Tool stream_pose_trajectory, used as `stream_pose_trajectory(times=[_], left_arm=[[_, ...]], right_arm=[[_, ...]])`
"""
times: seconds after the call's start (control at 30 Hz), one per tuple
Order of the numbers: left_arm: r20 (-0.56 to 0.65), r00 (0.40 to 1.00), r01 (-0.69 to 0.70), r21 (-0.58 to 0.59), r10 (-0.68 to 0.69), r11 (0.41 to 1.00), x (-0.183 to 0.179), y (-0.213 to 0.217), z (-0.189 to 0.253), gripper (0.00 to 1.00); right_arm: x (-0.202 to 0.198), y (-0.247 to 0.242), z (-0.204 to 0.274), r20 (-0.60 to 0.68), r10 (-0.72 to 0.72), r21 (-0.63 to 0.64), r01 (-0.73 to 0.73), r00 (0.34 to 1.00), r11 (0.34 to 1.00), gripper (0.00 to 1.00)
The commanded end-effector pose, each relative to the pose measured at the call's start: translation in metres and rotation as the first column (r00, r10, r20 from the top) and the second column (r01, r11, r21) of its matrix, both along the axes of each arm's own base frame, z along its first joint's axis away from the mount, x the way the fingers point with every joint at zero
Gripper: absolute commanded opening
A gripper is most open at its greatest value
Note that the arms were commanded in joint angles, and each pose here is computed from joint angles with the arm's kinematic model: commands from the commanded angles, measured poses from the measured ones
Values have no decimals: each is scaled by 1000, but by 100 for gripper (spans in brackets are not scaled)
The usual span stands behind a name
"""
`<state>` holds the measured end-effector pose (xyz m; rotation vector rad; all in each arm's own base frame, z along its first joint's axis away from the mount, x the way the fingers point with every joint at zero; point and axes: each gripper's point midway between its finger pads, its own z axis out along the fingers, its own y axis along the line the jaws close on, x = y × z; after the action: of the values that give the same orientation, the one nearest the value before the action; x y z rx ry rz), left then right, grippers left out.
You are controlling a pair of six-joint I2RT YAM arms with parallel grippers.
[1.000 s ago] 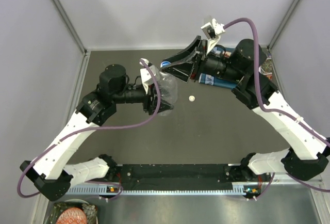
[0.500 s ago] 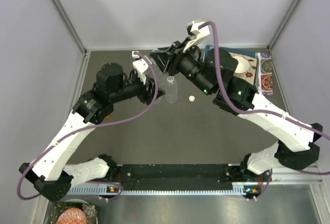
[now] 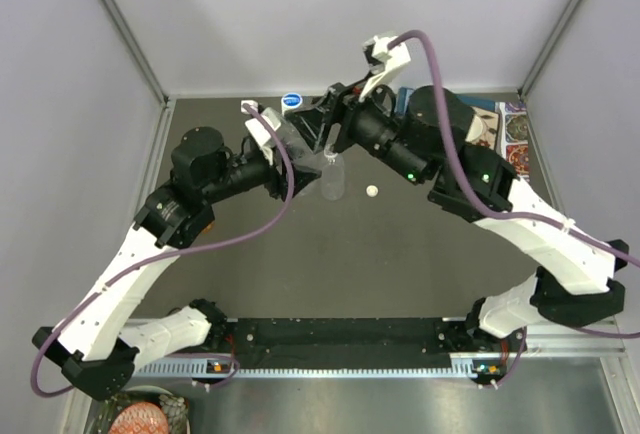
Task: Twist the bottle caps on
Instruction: Screw the bottle cap onto the plastic bottle.
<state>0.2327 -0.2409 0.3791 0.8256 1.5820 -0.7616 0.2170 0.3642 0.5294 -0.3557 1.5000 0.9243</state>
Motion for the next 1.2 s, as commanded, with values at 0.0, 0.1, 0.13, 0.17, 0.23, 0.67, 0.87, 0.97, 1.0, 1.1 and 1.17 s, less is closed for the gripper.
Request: stream_pose_trajectory(times=[0.0,0.1,0.13,0.17,0.23,0.67,0.87,0.97,1.0,1.1,1.17], left_arm=[[104,986,139,-98,-129,985,-19,-13,32,0],[99,974,215,-97,-206,972,-29,-20,28,0],[85,966,251,-115,-243,961,-35,-23,29,0],[88,957,284,-118,-275,952,-41,-25,30,0],[90,904,427,-128,-418,895,-65,-33,29,0],[62,576,813,-145,-815,563,-146,-32,17,0],[60,580,811,-134,-812,569,-146,-32,11,0],[63,587,806,-131,-807,577,-145,-33,9,0],[65,591,804,-129,-804,580,-144,-33,9,0],[63,595,801,-129,-801,584,-144,-33,8,0],[63,601,797,-128,-797,591,-143,-34,8,0]], right_arm=[[-35,-37,44,60,131,106,-136,990,985,63],[-60,-46,56,148,287,98,-303,946,948,63],[-57,-53,58,172,306,83,-323,936,943,63],[-77,-52,58,211,416,45,-434,884,900,63],[-81,-58,57,244,449,9,-465,860,885,60],[-101,-30,26,228,767,-146,-758,600,636,59],[-106,-21,28,224,823,-133,-821,521,556,60],[-109,-19,27,219,842,-125,-842,492,525,60],[-109,-19,28,226,845,-127,-846,484,519,61],[-110,-17,23,208,857,-121,-857,471,500,60],[-110,-17,23,211,859,-120,-860,466,496,61]])
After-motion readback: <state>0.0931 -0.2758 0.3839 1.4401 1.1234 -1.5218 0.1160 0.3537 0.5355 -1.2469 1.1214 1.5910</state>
